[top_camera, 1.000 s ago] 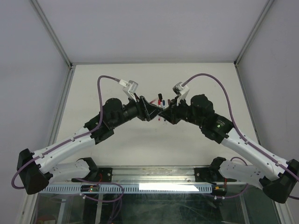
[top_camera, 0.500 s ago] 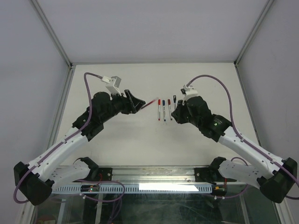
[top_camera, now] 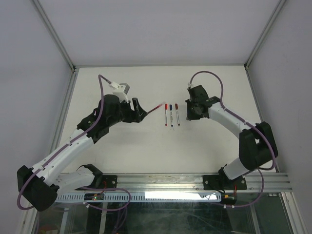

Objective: Insert the pens into the pen caps
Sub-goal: Place the pen at the center of the board.

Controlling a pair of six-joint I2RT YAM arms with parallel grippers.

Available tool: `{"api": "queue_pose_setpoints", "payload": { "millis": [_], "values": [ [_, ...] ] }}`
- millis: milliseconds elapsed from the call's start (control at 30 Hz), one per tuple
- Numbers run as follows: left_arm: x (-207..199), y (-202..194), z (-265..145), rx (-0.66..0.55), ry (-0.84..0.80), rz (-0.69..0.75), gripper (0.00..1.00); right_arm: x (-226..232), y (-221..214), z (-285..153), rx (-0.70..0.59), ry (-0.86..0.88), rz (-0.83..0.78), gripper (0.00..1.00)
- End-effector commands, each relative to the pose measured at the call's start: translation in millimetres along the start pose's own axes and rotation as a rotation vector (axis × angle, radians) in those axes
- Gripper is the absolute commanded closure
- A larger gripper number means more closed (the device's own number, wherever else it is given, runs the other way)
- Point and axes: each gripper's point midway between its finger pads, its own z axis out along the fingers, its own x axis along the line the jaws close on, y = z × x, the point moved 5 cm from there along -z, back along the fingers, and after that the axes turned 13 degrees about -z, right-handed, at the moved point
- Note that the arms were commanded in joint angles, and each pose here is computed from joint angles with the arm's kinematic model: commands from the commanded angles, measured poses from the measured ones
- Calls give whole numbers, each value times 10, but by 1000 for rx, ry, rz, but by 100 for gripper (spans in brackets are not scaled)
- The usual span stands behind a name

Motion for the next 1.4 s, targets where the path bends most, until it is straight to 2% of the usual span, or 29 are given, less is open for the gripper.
{"api": "queue_pose_setpoints", "payload": {
  "millis": [0, 267, 733, 933, 1133, 1367],
  "values": [
    [-64, 135, -171, -66, -29, 34, 29, -19, 291, 172, -15, 21, -53, 95],
    [2, 95, -253, -77, -9, 31, 27, -73, 303, 534, 90, -11, -67, 92],
    [8, 59, -260, -60, -16, 34, 26, -104, 111, 736, 182, -32, -27, 81],
    [-18, 109, -307, -91, -22, 27, 26, -100, 66, 748, 197, -28, -23, 76],
    [-28, 143, -354, -116, -24, 27, 26, -96, 119, 669, 170, -19, -21, 74],
    [30, 208, -313, -114, 50, 70, 25, -104, 380, 211, 17, -18, -31, 70]
  ]
}}
